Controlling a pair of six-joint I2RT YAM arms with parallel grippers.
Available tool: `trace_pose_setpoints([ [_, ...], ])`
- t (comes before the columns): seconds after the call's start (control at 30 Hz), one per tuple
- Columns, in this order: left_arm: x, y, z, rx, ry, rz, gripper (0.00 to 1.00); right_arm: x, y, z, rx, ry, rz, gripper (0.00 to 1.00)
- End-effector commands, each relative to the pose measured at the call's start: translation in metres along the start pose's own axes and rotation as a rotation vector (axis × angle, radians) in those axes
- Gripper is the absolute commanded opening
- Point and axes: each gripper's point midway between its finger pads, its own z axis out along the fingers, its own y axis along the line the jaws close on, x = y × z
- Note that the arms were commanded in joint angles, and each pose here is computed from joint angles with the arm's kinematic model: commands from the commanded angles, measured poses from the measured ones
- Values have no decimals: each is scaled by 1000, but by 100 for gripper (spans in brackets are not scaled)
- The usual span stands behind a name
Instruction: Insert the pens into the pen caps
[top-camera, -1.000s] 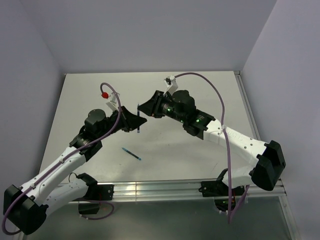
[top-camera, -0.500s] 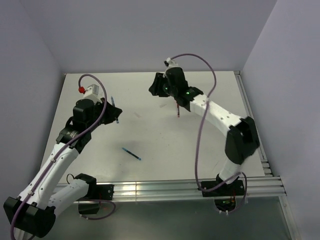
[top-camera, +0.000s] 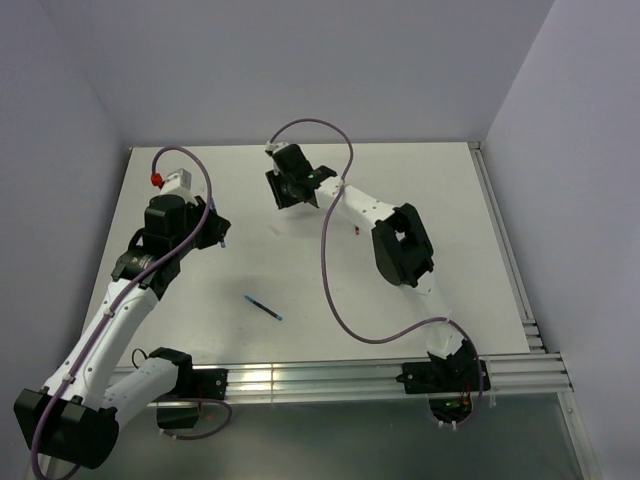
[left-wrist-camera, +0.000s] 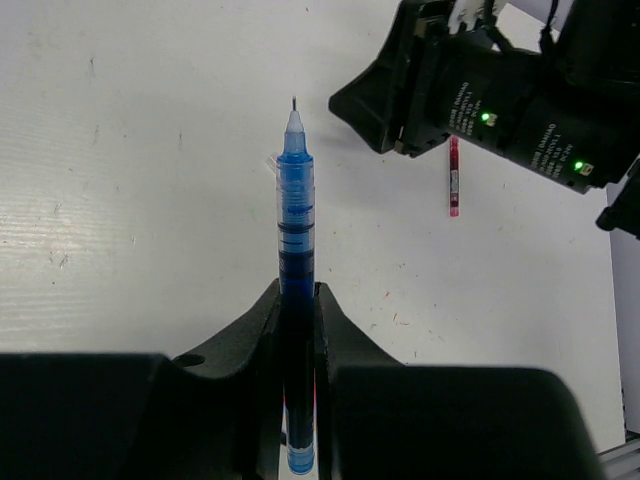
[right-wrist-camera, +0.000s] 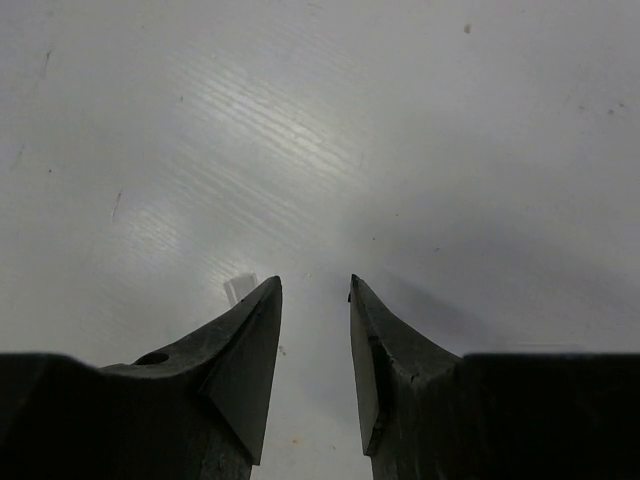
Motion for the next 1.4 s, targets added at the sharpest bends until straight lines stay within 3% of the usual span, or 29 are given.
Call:
trace_pose_setpoints([
  [0.0,-11,-4,1,14,-37,25,0,-12,14,-9,21,-10,-104,41],
  [0.5,-4,0,4,10,-16,30,1,38,44,14,-8,104,-181,38],
  [1.37,-1,0,4,10,-6,41,0,51,52,27,-15,139,-226,37],
])
